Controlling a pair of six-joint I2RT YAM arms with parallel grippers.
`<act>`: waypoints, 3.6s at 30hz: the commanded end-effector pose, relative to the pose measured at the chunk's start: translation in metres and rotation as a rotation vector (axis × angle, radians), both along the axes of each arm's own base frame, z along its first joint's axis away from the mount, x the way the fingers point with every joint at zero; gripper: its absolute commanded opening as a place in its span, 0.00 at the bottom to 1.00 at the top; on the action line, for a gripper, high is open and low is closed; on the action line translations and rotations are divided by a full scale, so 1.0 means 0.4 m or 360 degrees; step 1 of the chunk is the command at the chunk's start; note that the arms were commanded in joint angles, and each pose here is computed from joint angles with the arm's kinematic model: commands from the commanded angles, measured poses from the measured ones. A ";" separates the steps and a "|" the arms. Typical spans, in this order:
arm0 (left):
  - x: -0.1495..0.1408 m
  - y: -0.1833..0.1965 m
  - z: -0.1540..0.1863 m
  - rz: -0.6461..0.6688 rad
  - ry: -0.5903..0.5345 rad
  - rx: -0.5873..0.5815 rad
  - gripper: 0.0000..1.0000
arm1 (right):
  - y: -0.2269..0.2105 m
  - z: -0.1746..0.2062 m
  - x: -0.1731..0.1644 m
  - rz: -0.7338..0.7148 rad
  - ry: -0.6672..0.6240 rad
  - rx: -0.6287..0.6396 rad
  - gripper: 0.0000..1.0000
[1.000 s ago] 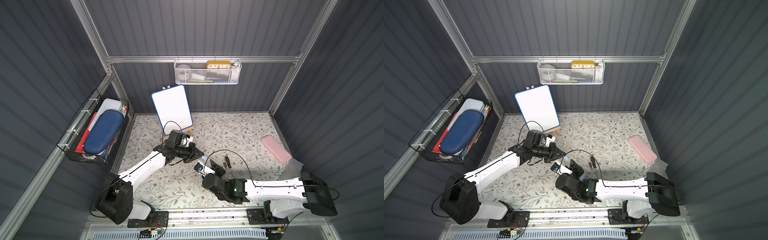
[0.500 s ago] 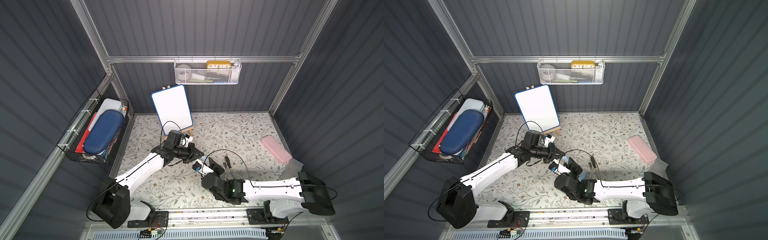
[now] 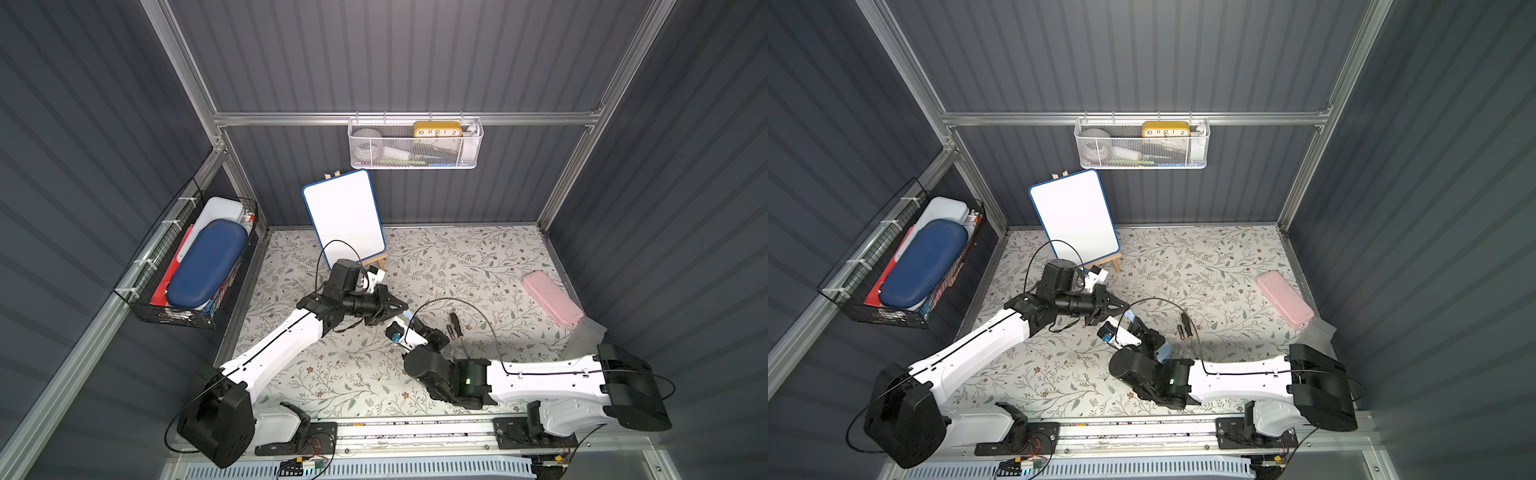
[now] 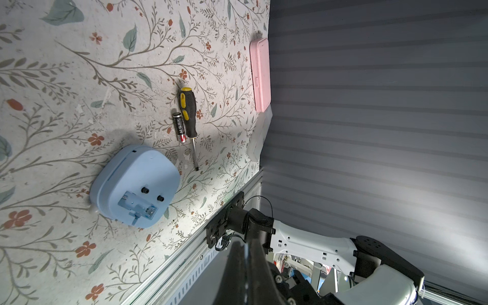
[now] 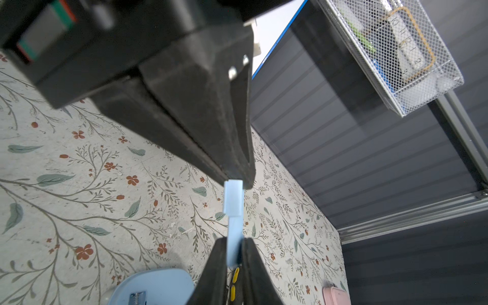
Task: Remove the battery from the alarm
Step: Pick up the cover from the alarm.
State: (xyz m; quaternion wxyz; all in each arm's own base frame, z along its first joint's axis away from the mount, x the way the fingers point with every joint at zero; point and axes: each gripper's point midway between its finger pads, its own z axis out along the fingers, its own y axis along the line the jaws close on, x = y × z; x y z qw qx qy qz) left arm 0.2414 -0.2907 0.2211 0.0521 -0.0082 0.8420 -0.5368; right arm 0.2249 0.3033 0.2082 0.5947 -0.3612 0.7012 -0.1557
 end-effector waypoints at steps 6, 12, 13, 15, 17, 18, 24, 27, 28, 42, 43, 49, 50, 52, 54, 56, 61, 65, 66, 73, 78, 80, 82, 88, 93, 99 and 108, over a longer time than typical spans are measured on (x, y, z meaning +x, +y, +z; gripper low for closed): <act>-0.019 0.006 0.009 -0.0036 -0.0003 -0.0044 0.00 | -0.007 0.033 0.003 -0.0030 -0.0062 0.0076 0.02; -0.018 0.008 0.011 -0.0024 -0.0008 -0.0042 0.00 | -0.010 0.052 -0.002 0.0005 -0.0059 0.0128 0.00; -0.017 0.007 0.013 -0.0022 -0.0014 -0.0044 0.00 | -0.011 0.055 -0.004 0.0014 -0.0053 0.0140 0.00; -0.015 0.009 0.011 -0.0010 -0.0010 -0.0036 0.00 | -0.017 0.060 -0.006 0.0009 -0.0048 0.0153 0.00; -0.013 0.010 0.015 0.0001 -0.0017 -0.0039 0.00 | -0.026 0.062 -0.007 0.0002 -0.0045 0.0165 0.06; -0.012 0.011 0.016 0.0009 -0.0018 -0.0037 0.00 | -0.032 0.065 -0.008 -0.0006 -0.0045 0.0175 0.19; -0.010 0.011 0.020 0.0023 -0.0030 -0.0054 0.00 | -0.071 0.065 -0.020 -0.0018 0.0023 0.0221 0.49; -0.007 0.011 0.021 0.0019 -0.0051 -0.0061 0.00 | -0.085 0.067 -0.032 0.0014 0.0067 0.0227 0.49; -0.005 0.011 0.024 0.0020 -0.0067 -0.0060 0.00 | -0.090 0.062 -0.034 0.0023 0.0067 0.0213 0.49; -0.003 0.020 0.037 0.0011 -0.0214 -0.0028 0.00 | 0.018 0.009 -0.063 0.0159 -0.0178 -0.0161 0.52; -0.003 0.021 0.032 0.0011 -0.0206 -0.0024 0.00 | 0.030 0.012 -0.061 0.0160 -0.0201 -0.0170 0.52; -0.007 0.025 0.036 0.0023 -0.0203 -0.0024 0.00 | 0.062 0.053 -0.049 0.0045 -0.0427 -0.0210 0.52; -0.007 0.026 0.037 0.0029 -0.0198 -0.0025 0.00 | 0.063 0.058 -0.053 0.0033 -0.0450 -0.0208 0.52; -0.004 0.030 0.039 0.0048 -0.0205 -0.0013 0.00 | 0.063 0.070 -0.070 0.0021 -0.0498 -0.0196 0.52; -0.003 0.031 0.042 0.0053 -0.0214 -0.0011 0.00 | 0.064 0.066 -0.086 0.0017 -0.0519 -0.0221 0.52; -0.002 0.031 0.050 0.0046 -0.0241 -0.0025 0.00 | 0.054 0.059 -0.091 -0.0022 -0.0528 -0.0249 0.51; -0.007 0.039 0.078 0.0033 -0.0356 -0.0029 0.00 | 0.038 0.041 -0.091 -0.0048 -0.0560 -0.0294 0.50; -0.012 0.057 0.088 0.0071 -0.0431 -0.0001 0.00 | 0.037 0.061 -0.085 -0.0046 -0.0567 -0.0238 0.49; -0.015 0.059 0.087 0.0064 -0.0436 0.0004 0.00 | 0.039 0.064 -0.082 -0.0049 -0.0569 -0.0236 0.49; -0.015 0.073 0.077 0.0094 -0.0455 0.0065 0.00 | 0.057 0.080 -0.068 -0.0041 -0.0592 -0.0242 0.47; -0.025 0.075 0.078 0.0053 -0.0490 0.0072 0.00 | 0.077 0.086 -0.054 -0.0018 -0.0616 -0.0252 0.46; -0.028 0.075 0.087 0.0045 -0.0507 0.0063 0.00 | 0.083 0.088 -0.045 -0.0024 -0.0619 -0.0251 0.46; -0.035 0.076 0.095 0.0037 -0.0512 0.0052 0.00 | 0.088 0.089 -0.034 -0.0033 -0.0623 -0.0250 0.45; -0.053 0.073 0.126 -0.0012 -0.0544 0.0007 0.00 | 0.101 0.087 -0.007 -0.0047 -0.0634 -0.0268 0.36; -0.062 0.072 0.127 -0.0028 -0.0534 -0.0015 0.00 | 0.101 0.101 0.000 -0.0061 -0.0639 -0.0241 0.25; -0.066 0.071 0.129 -0.0028 -0.0522 -0.0039 0.00 | 0.100 0.113 0.005 -0.0084 -0.0638 -0.0223 0.12; -0.083 0.079 0.137 -0.0013 -0.0498 -0.0064 0.00 | 0.104 0.116 0.010 -0.0099 -0.0639 -0.0233 0.00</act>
